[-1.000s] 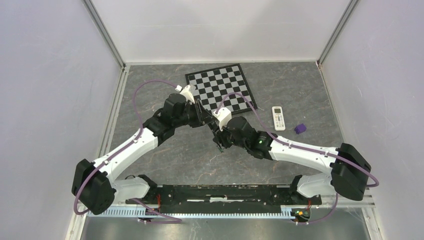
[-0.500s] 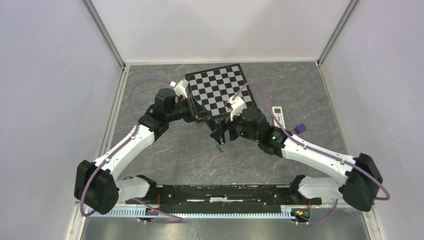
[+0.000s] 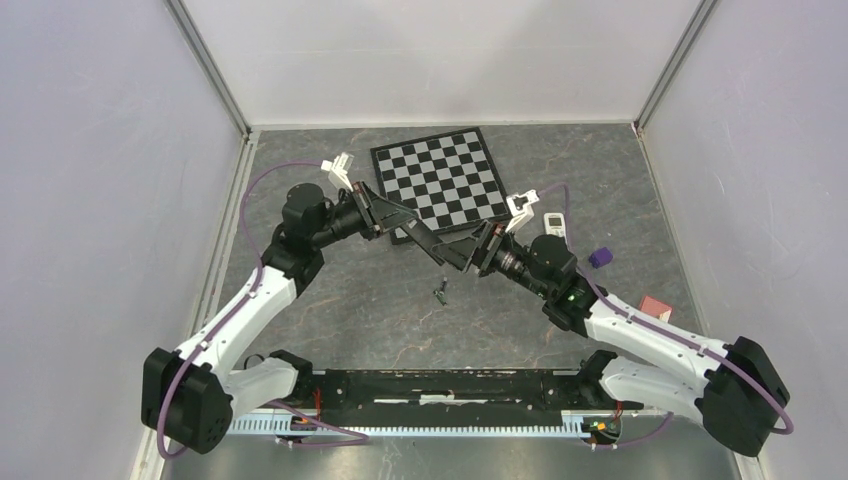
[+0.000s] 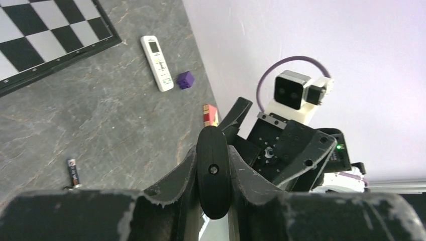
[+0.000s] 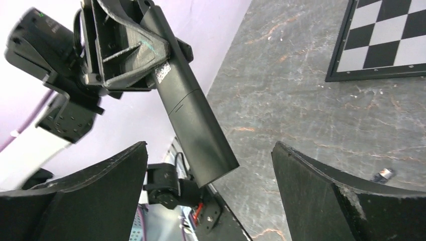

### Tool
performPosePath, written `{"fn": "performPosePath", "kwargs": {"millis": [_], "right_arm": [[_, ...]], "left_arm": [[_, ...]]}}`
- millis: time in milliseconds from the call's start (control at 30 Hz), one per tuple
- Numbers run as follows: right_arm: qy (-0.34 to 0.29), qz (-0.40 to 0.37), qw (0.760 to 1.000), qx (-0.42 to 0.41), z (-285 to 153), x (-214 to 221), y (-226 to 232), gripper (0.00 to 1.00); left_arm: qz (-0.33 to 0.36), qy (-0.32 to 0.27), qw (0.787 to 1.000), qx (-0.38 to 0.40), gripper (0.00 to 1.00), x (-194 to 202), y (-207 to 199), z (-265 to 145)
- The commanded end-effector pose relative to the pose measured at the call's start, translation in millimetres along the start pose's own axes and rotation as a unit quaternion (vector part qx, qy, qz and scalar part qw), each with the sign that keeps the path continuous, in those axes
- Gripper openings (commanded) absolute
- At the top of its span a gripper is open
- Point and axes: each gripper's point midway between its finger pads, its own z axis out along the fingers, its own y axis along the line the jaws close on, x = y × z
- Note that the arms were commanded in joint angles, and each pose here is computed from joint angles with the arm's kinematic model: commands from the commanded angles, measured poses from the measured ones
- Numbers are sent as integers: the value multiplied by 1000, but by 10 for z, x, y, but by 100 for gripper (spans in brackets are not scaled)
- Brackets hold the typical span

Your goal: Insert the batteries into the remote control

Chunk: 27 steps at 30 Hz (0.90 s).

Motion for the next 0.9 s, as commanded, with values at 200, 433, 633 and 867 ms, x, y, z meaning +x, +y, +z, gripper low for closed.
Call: {"fn": "performPosePath", "kwargs": {"millis": [200, 433, 633, 867], "right_arm": [[-50, 118, 986, -110, 2, -301, 527, 98], [-51, 140, 976, -158, 37, -366, 716, 79], [-52, 133, 977, -156, 68, -362, 692, 58], [-50, 129, 981, -136, 104, -288, 526, 45]], "left_arm": [[-47, -35, 991, 119, 2, -135, -523, -109], [-49, -47, 987, 144, 2, -173, -667, -186], [-48, -45, 986, 155, 2, -170, -700, -196], [-46, -40, 982, 177, 2, -185, -819, -231]]}}
